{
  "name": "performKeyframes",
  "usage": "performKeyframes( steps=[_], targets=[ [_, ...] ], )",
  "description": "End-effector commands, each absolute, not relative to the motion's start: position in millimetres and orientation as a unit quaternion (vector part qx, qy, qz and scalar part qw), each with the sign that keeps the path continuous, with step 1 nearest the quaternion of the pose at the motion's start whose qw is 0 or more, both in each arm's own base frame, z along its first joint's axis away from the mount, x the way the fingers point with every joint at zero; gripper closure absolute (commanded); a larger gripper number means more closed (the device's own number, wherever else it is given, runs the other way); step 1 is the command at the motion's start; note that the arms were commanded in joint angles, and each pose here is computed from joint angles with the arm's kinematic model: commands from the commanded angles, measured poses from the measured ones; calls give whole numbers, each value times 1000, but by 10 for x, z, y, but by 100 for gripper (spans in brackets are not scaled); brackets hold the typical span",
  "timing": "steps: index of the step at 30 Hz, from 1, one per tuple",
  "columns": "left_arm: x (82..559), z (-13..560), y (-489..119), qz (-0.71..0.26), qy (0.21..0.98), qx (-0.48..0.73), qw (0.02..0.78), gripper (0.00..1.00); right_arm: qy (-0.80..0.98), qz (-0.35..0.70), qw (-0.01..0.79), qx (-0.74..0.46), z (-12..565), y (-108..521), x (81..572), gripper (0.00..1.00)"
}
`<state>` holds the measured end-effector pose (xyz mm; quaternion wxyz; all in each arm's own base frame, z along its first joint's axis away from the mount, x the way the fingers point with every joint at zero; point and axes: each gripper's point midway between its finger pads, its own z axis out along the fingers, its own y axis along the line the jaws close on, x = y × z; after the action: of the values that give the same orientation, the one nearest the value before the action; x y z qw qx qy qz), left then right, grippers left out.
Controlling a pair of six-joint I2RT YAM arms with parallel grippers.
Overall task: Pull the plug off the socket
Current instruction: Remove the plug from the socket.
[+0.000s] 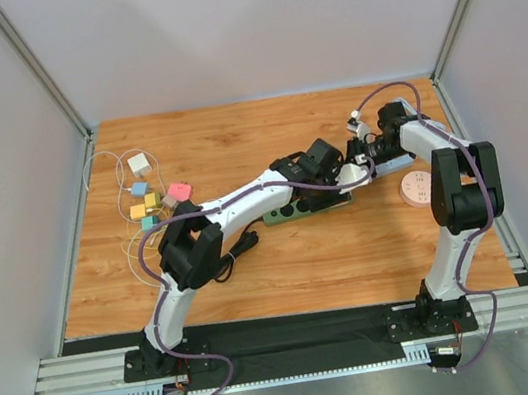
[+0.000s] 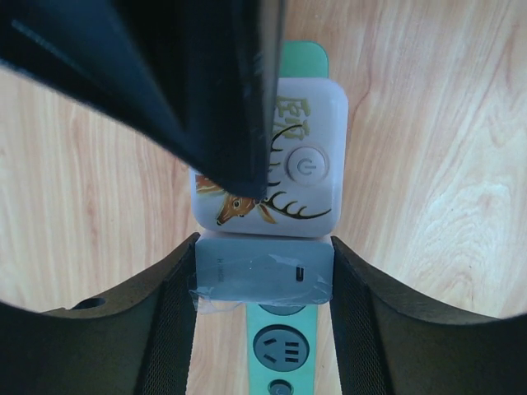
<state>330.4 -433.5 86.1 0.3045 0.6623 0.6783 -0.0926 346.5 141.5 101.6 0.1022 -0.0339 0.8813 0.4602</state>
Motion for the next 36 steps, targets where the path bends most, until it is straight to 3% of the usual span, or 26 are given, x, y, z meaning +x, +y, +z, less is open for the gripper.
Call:
performKeyframes(
  steps=[1,5,15,20,24,29,32,36],
  targets=[
    [3306,979,-4321,-30,660,675,327,100,937,327,121,-39,395,1076,3653,100],
    [3278,993,-4338,-55,668,670,319,100,939,321,119,-38,368,1059,3649,100],
    [3272,1452,-4436,-290,703,582,289,100,944,305,118,-39,309,1009,3660,100],
    [3356,1468,-4427,-199,697,597,345,100,949,289,115,-56,277,1090,3637,100],
    [3397,1456,-4391,-52,654,638,403,100,951,282,110,-55,225,1078,3632,100],
    [3398,1425,-4345,-22,642,655,397,100,953,277,108,-56,192,1064,3628,100],
    [3297,1434,-4386,-89,658,651,368,100,955,271,108,-57,182,1059,3628,100],
    [3237,1610,-4435,-273,700,584,306,100,956,267,105,-59,150,1042,3616,100]
  ],
)
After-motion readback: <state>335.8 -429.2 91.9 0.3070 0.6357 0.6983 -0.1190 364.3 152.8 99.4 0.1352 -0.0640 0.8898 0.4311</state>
